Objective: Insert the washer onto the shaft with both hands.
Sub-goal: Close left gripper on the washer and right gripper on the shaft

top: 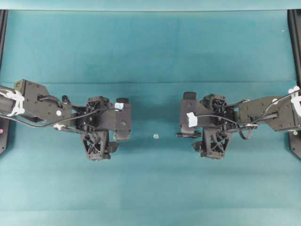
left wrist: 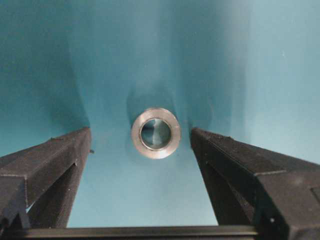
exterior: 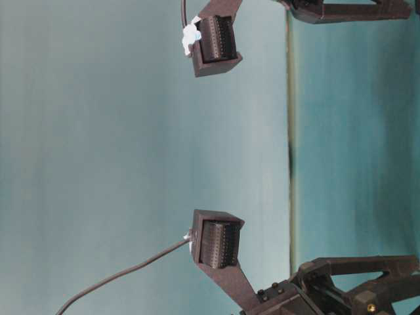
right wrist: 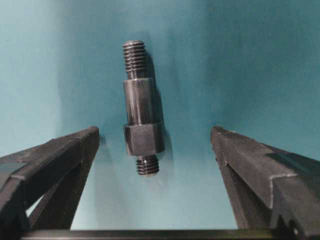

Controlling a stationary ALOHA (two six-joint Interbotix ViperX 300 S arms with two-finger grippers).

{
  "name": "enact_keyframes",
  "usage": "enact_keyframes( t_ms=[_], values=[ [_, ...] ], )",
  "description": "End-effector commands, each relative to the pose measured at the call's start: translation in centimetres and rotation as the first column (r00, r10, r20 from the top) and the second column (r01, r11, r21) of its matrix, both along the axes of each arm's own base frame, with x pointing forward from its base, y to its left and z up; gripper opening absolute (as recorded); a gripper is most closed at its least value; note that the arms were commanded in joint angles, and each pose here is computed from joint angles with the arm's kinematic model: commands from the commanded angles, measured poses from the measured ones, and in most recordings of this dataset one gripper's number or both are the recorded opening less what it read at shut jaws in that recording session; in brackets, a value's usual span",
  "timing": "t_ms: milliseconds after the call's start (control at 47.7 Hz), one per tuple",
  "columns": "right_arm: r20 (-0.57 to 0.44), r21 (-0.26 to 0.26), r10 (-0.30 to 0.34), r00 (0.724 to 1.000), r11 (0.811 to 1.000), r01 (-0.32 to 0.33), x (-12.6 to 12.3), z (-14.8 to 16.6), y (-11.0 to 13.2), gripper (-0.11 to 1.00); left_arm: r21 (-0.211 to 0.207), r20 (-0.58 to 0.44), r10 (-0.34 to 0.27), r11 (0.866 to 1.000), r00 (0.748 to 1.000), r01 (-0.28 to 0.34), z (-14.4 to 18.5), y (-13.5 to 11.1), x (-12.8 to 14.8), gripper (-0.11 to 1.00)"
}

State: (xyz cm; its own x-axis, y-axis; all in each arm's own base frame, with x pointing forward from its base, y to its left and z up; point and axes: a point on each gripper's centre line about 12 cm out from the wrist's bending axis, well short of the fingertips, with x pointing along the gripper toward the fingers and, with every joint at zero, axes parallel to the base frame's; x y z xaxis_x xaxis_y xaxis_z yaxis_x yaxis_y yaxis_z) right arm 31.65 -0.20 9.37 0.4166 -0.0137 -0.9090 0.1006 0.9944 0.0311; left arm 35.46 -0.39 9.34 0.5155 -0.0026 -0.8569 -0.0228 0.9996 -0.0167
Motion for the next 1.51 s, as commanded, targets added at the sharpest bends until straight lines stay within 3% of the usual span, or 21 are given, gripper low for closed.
enact_keyframes(
  t_ms=[0, 1488],
  values=[
    [0.017, -0.005, 0.010, 1.000, 1.000, -0.010, 0.26, 0.26, 0.00, 0.81, -0.002, 0.012, -0.008, 1.000, 1.000, 0.008, 0.19, -0.44, 0.42, 0.93],
    [0.037, -0.003, 0.008, 0.999, 1.000, -0.008, 0.27, 0.18, 0.01, 0.80, -0.027, 0.018, 0.017, 0.999, 1.000, -0.017, 0.82, -0.93, 0.03, 0.93]
  ],
)
